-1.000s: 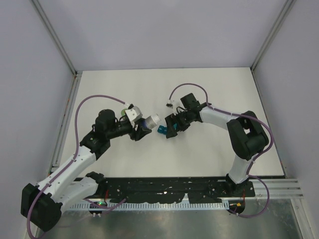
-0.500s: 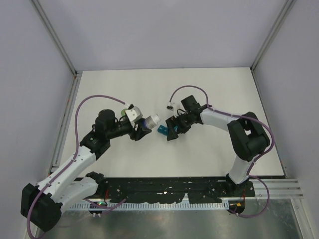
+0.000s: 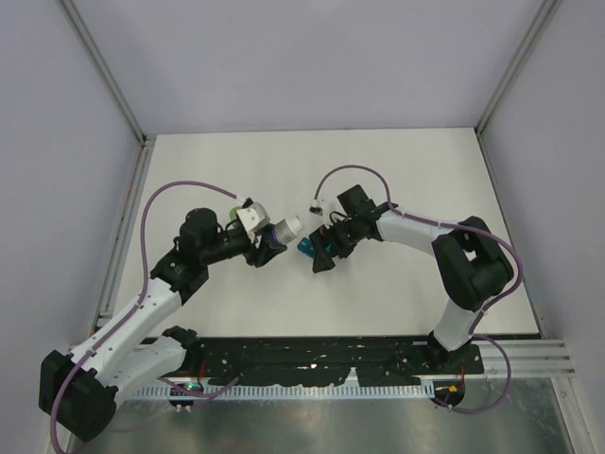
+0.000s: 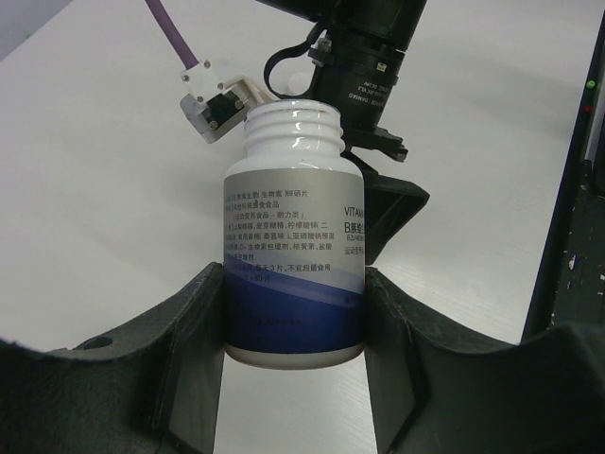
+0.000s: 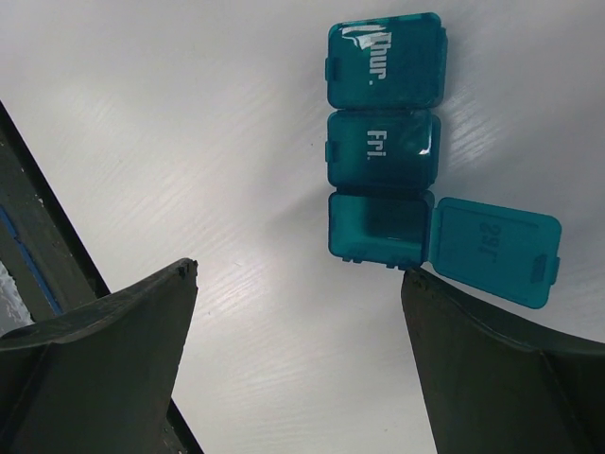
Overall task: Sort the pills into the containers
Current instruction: Pour the pill into the pill container.
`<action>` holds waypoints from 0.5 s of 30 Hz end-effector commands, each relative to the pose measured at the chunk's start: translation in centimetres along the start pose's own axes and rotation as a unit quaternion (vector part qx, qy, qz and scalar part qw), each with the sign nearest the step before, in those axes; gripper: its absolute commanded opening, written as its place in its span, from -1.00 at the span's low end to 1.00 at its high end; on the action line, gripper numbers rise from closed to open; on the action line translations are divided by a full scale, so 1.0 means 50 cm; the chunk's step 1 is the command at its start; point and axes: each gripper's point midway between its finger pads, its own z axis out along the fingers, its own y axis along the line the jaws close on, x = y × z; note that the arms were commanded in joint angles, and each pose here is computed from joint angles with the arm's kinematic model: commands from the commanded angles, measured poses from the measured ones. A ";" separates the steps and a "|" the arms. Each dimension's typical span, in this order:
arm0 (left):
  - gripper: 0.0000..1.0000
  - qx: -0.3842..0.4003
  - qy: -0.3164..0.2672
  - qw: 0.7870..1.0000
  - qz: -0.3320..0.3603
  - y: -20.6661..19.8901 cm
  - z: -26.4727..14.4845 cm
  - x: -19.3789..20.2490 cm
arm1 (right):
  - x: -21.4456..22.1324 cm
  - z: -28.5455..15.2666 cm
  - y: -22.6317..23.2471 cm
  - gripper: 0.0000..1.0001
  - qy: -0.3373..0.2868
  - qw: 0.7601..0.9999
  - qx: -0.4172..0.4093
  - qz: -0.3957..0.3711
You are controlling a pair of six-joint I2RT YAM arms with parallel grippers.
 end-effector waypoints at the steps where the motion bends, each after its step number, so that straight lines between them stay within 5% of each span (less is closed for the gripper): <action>1: -1.00 -0.010 -0.021 1.000 0.020 0.008 -0.005 -0.024 | -0.033 -0.012 0.028 0.85 -0.029 0.999 -0.007 -0.045; 15: -1.00 -0.025 -0.004 0.999 0.041 0.021 -0.007 0.001 | -0.043 -0.044 0.016 0.85 -0.036 0.997 0.022 -0.069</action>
